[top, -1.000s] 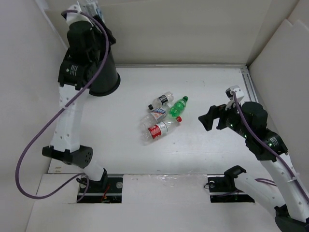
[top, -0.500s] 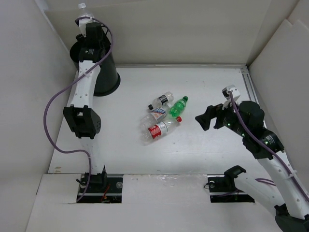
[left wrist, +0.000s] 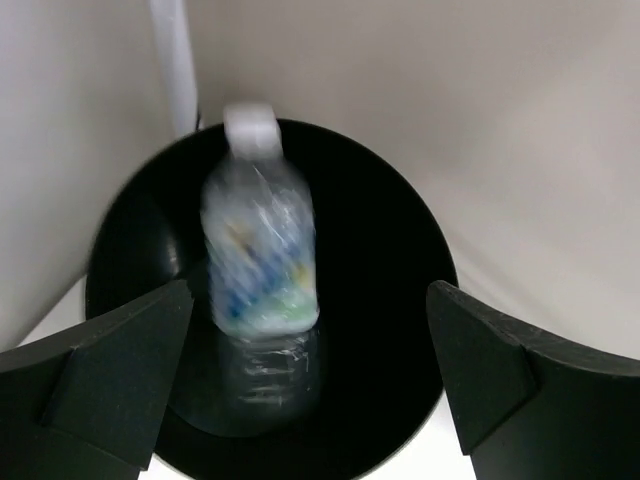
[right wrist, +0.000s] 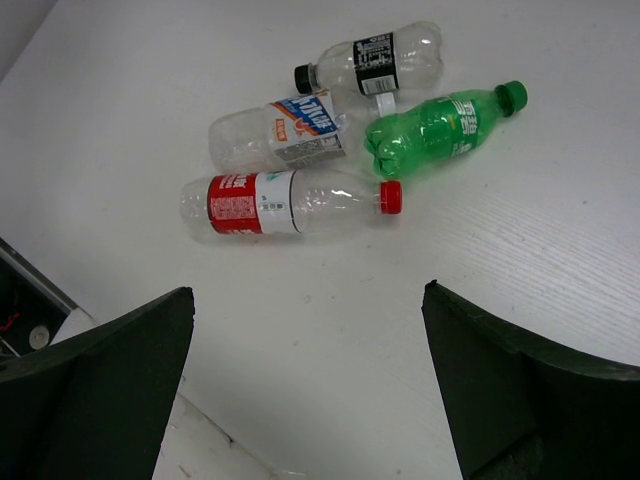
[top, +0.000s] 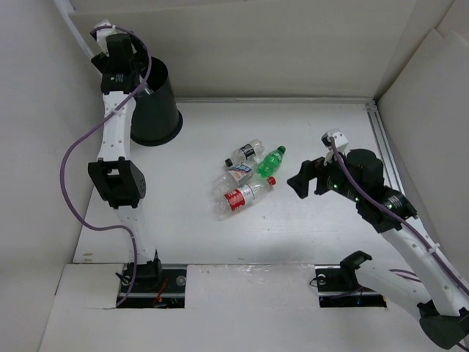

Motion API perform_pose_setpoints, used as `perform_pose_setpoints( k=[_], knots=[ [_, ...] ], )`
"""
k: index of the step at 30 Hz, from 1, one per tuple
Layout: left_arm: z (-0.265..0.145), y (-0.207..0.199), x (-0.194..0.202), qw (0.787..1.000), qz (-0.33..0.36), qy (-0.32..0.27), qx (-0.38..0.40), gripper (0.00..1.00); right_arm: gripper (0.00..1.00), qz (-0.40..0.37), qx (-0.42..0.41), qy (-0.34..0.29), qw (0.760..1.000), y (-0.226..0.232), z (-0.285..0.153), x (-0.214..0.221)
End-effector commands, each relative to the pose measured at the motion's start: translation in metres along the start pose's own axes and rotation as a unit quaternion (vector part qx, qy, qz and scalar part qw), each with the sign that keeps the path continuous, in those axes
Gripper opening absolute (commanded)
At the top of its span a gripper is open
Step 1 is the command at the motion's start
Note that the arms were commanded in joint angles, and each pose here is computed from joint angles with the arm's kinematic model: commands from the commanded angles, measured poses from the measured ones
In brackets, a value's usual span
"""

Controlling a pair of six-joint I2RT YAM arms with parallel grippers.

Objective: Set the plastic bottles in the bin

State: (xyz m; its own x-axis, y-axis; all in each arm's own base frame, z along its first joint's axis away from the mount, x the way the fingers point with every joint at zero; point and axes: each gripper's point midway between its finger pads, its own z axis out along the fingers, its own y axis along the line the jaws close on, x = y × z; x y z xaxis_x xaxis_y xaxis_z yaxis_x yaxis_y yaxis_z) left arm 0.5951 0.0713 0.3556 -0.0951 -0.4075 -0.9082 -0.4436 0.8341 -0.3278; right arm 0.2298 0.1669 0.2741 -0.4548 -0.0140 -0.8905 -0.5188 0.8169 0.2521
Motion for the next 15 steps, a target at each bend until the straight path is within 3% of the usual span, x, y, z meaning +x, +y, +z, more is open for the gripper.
perform_pose_setpoints(
  k=[1, 6, 10, 15],
  knots=[
    [-0.002, -0.014, -0.019, 0.999, -0.015, -0.024, 0.029, 1.0, 1.0, -0.008, -0.005, -0.036, 0.999, 0.005, 0.005, -0.019],
    [-0.031, -0.025, -0.05, 0.997, -0.027, -0.039, 0.055, 1.0, 1.0, -0.008, 0.019, -0.025, 0.999, -0.004, 0.031, -0.018],
    [-0.075, -0.031, -0.075, 0.995, -0.032, -0.052, 0.075, 1.0, 1.0, 0.02, 0.099, 0.033, 0.994, -0.035, 0.085, -0.002],
    [-0.134, -0.064, -0.051, 0.988, 0.005, -0.012, 0.154, 1.0, 1.0, 0.037, 0.13, 0.058, 0.989, -0.05, 0.154, -0.008]
  ],
)
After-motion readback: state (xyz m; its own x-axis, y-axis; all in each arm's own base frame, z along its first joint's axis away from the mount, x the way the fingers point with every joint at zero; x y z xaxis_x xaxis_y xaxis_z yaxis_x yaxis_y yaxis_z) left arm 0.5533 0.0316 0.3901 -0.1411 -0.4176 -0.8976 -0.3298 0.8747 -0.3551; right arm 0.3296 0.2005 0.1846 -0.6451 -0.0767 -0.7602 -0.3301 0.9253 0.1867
